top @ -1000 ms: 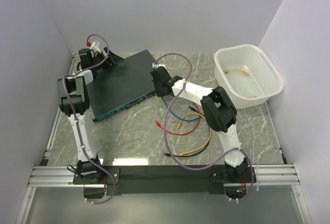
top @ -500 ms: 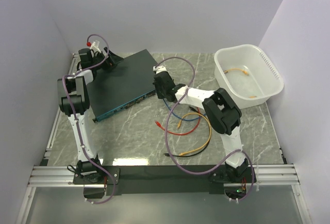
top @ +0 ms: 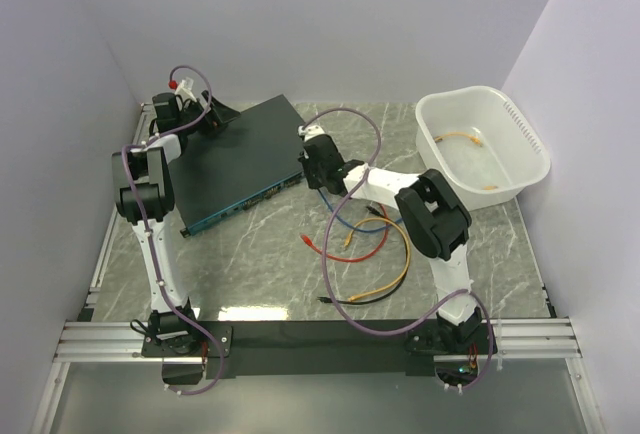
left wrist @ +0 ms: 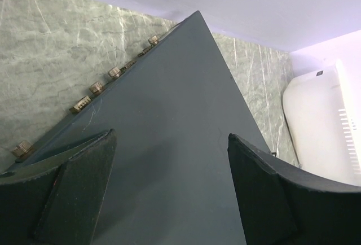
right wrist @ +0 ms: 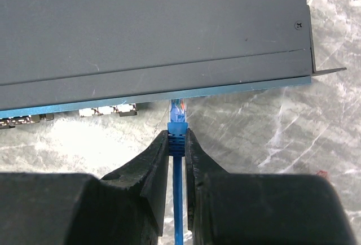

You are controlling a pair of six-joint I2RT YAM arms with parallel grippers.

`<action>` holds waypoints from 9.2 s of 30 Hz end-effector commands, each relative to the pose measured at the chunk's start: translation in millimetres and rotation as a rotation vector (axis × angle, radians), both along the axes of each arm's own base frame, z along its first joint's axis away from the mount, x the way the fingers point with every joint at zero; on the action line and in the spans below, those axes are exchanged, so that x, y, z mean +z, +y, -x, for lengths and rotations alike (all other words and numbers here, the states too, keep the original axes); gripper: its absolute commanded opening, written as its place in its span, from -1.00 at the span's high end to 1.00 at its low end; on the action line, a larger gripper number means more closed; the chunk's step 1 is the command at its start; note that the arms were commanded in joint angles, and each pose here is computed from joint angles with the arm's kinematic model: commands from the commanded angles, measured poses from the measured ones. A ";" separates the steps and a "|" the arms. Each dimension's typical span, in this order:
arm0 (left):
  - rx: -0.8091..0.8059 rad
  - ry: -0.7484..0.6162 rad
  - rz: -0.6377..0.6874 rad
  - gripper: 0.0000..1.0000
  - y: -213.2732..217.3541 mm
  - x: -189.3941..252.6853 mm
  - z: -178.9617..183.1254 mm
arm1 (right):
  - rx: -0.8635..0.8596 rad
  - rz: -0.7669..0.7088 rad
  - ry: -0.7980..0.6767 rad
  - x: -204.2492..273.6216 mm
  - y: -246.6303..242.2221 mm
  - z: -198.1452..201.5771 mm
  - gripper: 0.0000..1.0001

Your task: Insert the plug into the switch port

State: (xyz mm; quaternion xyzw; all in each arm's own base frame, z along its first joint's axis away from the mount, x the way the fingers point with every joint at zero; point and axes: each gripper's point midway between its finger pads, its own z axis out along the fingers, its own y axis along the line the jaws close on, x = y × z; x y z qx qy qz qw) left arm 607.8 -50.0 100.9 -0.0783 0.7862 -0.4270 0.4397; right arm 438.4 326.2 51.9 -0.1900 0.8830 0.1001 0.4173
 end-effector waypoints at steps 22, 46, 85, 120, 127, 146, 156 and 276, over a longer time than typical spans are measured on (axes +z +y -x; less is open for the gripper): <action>-0.110 0.157 0.000 -0.78 -19.5 -44.7 -0.6 | -0.011 -0.236 -0.310 103.4 8.7 -76.4 1.00; 0.215 -0.005 -0.021 -0.82 25.0 15.7 -77.0 | 0.106 -0.227 -0.157 83.1 22.5 -60.9 1.00; -0.576 0.073 -0.013 -0.74 -185.3 -15.2 54.8 | -0.035 -0.267 0.092 24.8 -30.5 73.5 1.00; -0.314 0.125 -0.058 -0.66 -139.0 -40.0 73.6 | -0.274 -0.298 -0.163 37.1 -68.1 133.2 1.00; -0.300 0.134 -0.035 -0.65 -133.3 -43.3 72.2 | -0.277 -0.296 -0.163 38.7 -59.4 128.6 1.00; -0.316 0.158 -0.003 -0.65 -131.3 -47.0 75.6 | -0.328 -0.272 -0.209 27.8 -54.7 114.1 1.00; -0.333 0.176 0.009 -0.63 -133.5 -51.6 70.1 | -0.334 -0.296 -0.279 60.1 -59.2 109.3 1.00; -0.416 0.297 0.030 -0.54 -149.5 -75.8 63.6 | -0.185 -0.244 -0.130 41.7 -62.1 52.0 1.00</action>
